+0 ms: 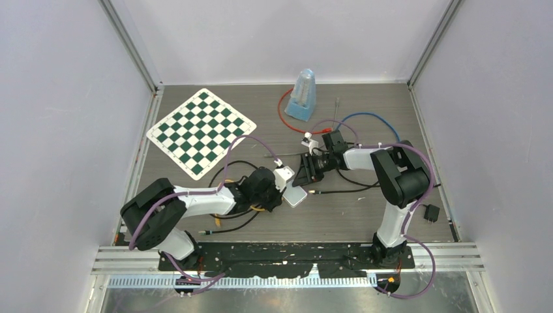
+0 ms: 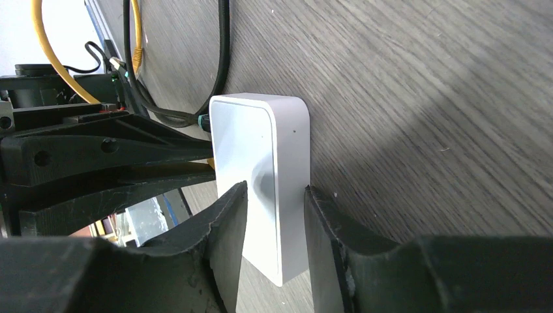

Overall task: Insert the plug into the switch port
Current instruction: Insert the connector into the switch port, then place the switch port at the center of the board.

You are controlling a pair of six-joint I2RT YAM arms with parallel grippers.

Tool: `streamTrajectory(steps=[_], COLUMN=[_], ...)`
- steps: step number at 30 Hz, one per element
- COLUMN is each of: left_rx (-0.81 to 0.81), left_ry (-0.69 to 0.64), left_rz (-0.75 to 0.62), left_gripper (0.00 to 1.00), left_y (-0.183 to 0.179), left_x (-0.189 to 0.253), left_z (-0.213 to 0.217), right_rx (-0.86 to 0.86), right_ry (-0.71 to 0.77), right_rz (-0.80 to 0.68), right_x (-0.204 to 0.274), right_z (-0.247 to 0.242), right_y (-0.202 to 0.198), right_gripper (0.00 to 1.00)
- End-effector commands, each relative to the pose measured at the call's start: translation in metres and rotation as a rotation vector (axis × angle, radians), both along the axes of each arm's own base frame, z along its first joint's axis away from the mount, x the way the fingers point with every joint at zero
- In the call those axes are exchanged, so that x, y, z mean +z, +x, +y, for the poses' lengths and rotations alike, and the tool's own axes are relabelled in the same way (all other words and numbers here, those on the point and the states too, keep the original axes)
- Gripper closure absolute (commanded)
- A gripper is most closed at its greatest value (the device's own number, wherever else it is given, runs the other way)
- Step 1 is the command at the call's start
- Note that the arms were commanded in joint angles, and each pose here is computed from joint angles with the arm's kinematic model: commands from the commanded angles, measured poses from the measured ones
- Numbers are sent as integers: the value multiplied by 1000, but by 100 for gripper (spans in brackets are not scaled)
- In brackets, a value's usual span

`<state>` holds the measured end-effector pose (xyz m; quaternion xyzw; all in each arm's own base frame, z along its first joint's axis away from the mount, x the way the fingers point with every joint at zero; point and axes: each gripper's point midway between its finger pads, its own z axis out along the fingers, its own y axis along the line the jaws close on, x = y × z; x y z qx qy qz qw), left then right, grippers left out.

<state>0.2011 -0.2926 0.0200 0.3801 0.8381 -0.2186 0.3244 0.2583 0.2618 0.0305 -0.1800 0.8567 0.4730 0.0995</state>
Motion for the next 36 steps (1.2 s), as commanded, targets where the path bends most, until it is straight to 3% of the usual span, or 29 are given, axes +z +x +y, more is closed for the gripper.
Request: streamTrajectory(steps=[1, 8, 23, 28, 31, 36], left_rx=[6, 49, 124, 94, 63, -16], left_ry=[-1, -33, -116, -207, -175, -3], left_rz=[-26, -56, -270, -253, -263, -320], left_gripper=[98, 100, 100, 100, 100, 100], left_y=[3, 12, 65, 71, 73, 79], left_x=[-3, 7, 70, 97, 100, 82], left_z=[-1, -5, -31, -49, -53, -52], right_rx=[29, 42, 92, 117, 134, 142], right_ry=[44, 109, 125, 117, 85, 78], right_rz=[-8, 39, 208, 210, 204, 200], right_x=[6, 8, -21, -24, -27, -25], right_z=[7, 20, 25, 27, 29, 32], right_y=[-10, -41, -108, -119, -122, -125], right_gripper=[57, 66, 66, 66, 66, 66])
